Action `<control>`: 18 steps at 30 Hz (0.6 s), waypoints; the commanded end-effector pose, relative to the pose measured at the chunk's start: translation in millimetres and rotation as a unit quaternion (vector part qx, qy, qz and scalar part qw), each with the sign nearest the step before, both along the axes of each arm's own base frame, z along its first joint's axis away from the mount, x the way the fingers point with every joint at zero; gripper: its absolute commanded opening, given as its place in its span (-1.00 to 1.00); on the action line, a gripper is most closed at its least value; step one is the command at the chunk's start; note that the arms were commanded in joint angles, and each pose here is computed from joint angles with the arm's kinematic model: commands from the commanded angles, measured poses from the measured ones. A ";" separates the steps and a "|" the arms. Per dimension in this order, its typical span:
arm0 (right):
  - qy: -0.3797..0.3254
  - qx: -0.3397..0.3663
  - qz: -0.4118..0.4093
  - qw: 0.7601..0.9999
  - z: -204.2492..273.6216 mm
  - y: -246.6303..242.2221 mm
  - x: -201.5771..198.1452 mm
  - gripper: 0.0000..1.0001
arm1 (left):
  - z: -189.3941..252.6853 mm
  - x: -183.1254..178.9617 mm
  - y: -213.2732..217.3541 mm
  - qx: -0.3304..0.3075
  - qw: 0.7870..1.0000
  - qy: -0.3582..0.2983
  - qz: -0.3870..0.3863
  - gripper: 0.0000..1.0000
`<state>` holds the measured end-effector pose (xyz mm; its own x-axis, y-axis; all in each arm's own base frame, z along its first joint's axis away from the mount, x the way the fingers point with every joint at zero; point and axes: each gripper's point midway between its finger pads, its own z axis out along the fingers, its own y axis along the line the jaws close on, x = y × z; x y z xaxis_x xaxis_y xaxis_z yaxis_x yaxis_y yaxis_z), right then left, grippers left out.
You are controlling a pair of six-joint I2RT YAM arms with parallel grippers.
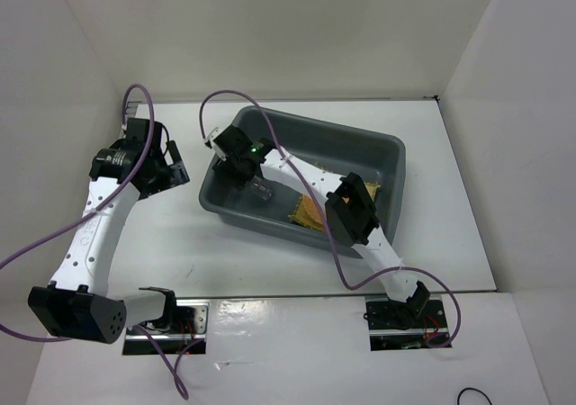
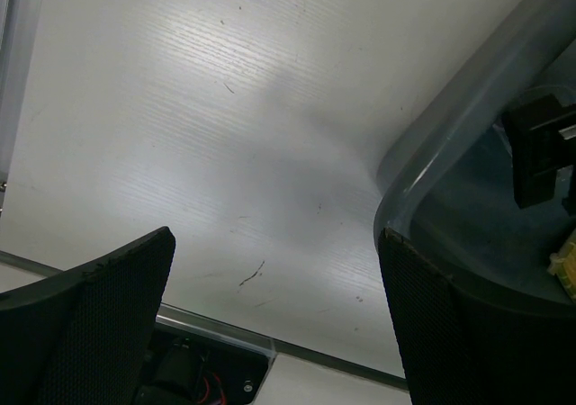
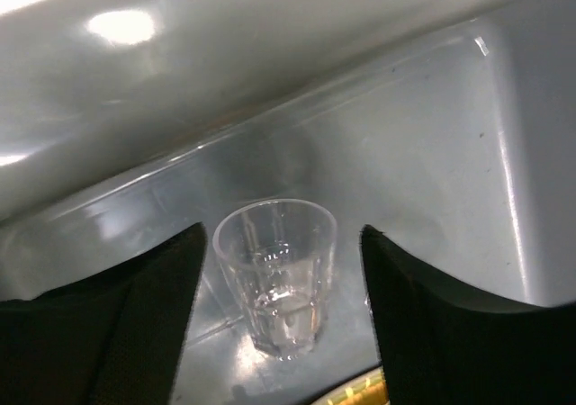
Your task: Place the mixed dishes into the plastic bin
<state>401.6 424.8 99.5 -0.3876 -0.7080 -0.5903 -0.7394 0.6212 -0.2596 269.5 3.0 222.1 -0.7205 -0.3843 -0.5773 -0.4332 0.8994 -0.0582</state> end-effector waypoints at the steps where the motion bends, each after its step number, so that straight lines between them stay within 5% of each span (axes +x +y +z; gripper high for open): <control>1: -0.030 -0.004 -0.021 0.999 -10.1 3.9 8.9 0.45 | -0.9 3.9 -0.1 -0.001 1.000 -0.004 -0.006 1.00; 18: 0.025 -0.068 0.006 0.997 -40.0 -18.1 -20.4 0.18 | -0.9 3.9 -0.1 -0.001 1.000 -0.004 -0.006 1.00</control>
<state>393.7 408.9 64.1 -0.4153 -0.7535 -0.5096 -0.7322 0.6093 -0.3043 270.2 2.3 222.2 -0.7204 -0.3845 -0.5773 -0.4307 0.9003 -0.0622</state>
